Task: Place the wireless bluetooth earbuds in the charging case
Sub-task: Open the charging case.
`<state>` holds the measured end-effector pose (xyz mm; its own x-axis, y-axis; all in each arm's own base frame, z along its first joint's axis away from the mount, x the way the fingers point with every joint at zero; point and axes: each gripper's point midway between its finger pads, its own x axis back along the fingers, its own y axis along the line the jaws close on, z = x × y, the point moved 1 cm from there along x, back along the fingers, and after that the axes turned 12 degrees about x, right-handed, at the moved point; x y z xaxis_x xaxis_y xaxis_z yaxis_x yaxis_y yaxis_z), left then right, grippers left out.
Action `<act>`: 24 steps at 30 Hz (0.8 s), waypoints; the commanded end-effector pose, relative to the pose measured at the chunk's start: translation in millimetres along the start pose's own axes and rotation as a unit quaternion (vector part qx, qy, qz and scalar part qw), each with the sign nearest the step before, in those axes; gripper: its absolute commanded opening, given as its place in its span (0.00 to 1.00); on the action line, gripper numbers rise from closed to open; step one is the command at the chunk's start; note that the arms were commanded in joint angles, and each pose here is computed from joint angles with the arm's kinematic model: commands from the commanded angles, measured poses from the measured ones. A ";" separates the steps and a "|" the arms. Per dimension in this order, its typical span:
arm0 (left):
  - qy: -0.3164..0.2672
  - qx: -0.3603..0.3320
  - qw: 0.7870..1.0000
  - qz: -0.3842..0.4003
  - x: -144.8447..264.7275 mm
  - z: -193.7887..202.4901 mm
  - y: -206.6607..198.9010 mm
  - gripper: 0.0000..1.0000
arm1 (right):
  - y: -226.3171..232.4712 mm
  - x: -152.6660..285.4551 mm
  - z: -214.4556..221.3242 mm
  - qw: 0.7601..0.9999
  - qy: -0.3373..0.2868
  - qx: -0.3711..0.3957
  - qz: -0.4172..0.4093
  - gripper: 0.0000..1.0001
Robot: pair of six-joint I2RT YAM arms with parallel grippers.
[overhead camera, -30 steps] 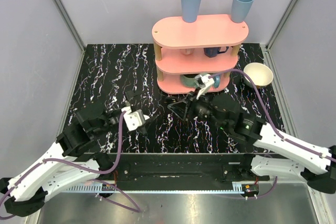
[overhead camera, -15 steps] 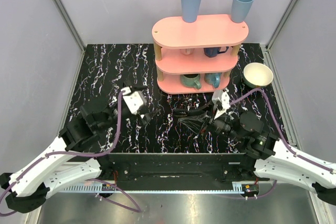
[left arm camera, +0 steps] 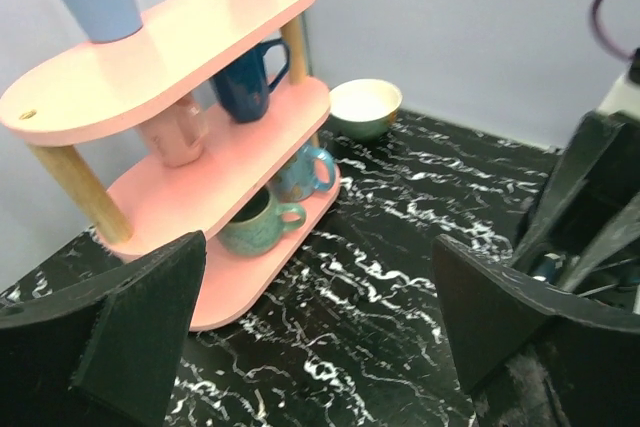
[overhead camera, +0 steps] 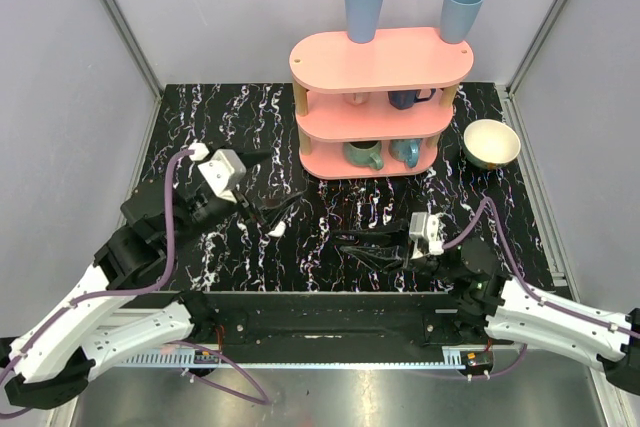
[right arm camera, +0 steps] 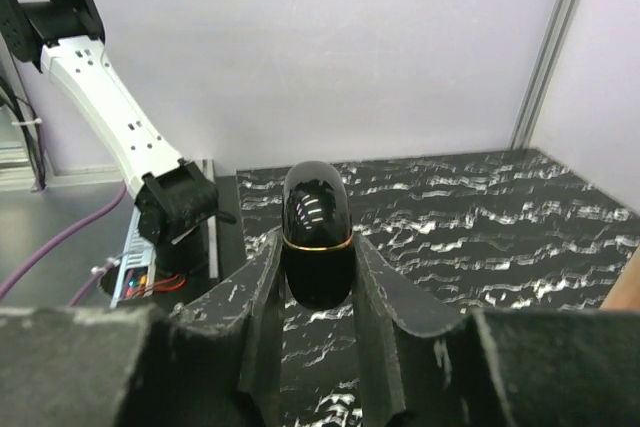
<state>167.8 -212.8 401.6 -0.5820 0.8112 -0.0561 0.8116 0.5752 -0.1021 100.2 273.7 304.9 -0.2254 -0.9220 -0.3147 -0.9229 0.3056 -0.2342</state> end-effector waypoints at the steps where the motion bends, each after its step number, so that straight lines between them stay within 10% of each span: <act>1: -0.024 0.040 0.997 0.061 -3.8 -11.6 -23.0 0.99 | -9.1 -0.9 -39.5 0.990 -0.116 0.071 0.020 0.00; 24: 0.043 0.090 0.961 0.257 -15.0 30.1 -84.5 0.99 | -21.7 2.5 -47.8 0.984 -0.132 0.110 0.055 0.00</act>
<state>116.7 -270.7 366.1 -0.1778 0.9840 -0.0127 0.9475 0.1677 -0.2724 103.7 261.9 323.5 -0.2006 -0.8386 -0.5065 -0.8286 0.4210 -0.3689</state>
